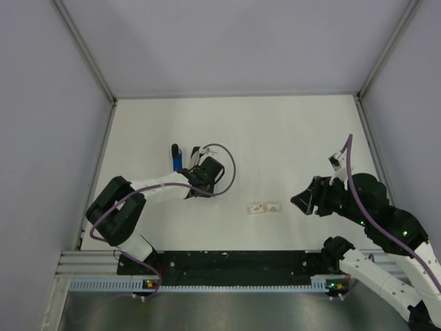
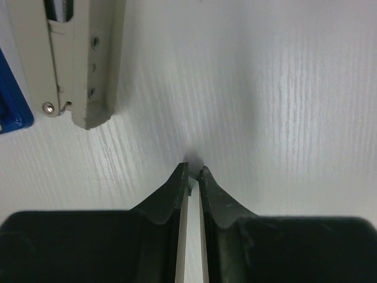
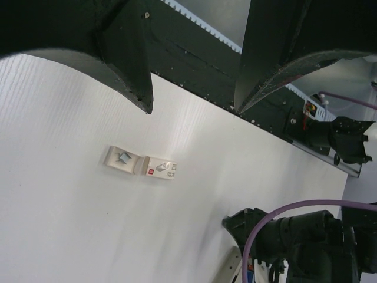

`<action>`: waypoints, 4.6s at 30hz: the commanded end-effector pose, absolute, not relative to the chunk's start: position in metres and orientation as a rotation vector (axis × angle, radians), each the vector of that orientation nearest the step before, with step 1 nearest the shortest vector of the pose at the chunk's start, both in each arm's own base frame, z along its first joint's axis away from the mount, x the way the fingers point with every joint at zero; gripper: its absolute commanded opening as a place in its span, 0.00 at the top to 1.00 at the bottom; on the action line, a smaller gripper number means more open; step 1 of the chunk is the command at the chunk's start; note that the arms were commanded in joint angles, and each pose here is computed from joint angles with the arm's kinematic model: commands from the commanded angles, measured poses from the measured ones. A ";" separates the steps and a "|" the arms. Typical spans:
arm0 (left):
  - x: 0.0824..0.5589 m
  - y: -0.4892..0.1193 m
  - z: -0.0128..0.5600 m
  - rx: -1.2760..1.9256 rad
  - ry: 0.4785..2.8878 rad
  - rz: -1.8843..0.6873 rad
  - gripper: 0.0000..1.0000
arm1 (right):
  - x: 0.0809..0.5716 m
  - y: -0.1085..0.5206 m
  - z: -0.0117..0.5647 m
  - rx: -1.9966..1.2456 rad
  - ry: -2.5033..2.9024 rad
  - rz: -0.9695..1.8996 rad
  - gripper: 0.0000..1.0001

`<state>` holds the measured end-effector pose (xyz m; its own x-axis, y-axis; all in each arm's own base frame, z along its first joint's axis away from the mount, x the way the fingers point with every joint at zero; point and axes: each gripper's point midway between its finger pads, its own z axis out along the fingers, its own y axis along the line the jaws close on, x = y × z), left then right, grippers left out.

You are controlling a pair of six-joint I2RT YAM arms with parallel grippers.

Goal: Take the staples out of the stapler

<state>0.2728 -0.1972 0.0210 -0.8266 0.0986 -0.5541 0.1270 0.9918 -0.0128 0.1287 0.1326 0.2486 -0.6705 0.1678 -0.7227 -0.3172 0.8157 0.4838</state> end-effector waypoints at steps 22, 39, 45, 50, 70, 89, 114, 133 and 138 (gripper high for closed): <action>0.249 -0.360 0.115 0.564 2.391 -0.353 0.86 | 0.129 0.125 0.280 -0.107 2.076 0.758 0.42; 0.220 -0.420 0.103 0.681 2.411 -0.435 0.84 | 0.123 0.118 0.281 -0.109 2.065 0.748 0.42; 0.211 -0.427 0.091 0.705 2.430 -0.438 0.83 | 0.122 0.117 0.282 -0.107 2.060 0.749 0.42; 0.206 -0.436 0.084 0.727 2.433 -0.450 0.83 | 0.121 0.117 0.279 -0.102 2.068 0.751 0.42; 0.203 -0.447 0.065 0.756 2.444 -0.440 0.81 | 0.120 0.116 0.279 -0.100 2.063 0.753 0.42; 0.203 -0.453 0.063 0.772 2.437 -0.444 0.79 | 0.119 0.116 0.280 -0.102 2.060 0.757 0.41; 0.205 -0.418 0.094 0.718 2.372 -0.385 0.67 | 0.126 0.121 0.269 -0.102 2.093 0.745 0.42; 0.193 -0.337 0.078 0.567 2.421 -0.270 0.73 | 0.160 0.117 0.199 0.088 2.247 0.555 0.43; 0.187 -0.329 0.065 0.547 2.445 -0.294 0.79 | 0.173 0.116 0.168 0.156 2.289 0.477 0.51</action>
<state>0.1842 -0.3223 0.0519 -0.7272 0.3926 -0.5631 0.4757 0.8796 -0.0012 0.1526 0.1165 0.1756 -0.7260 0.1947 -0.6596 -0.1071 0.9154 0.3881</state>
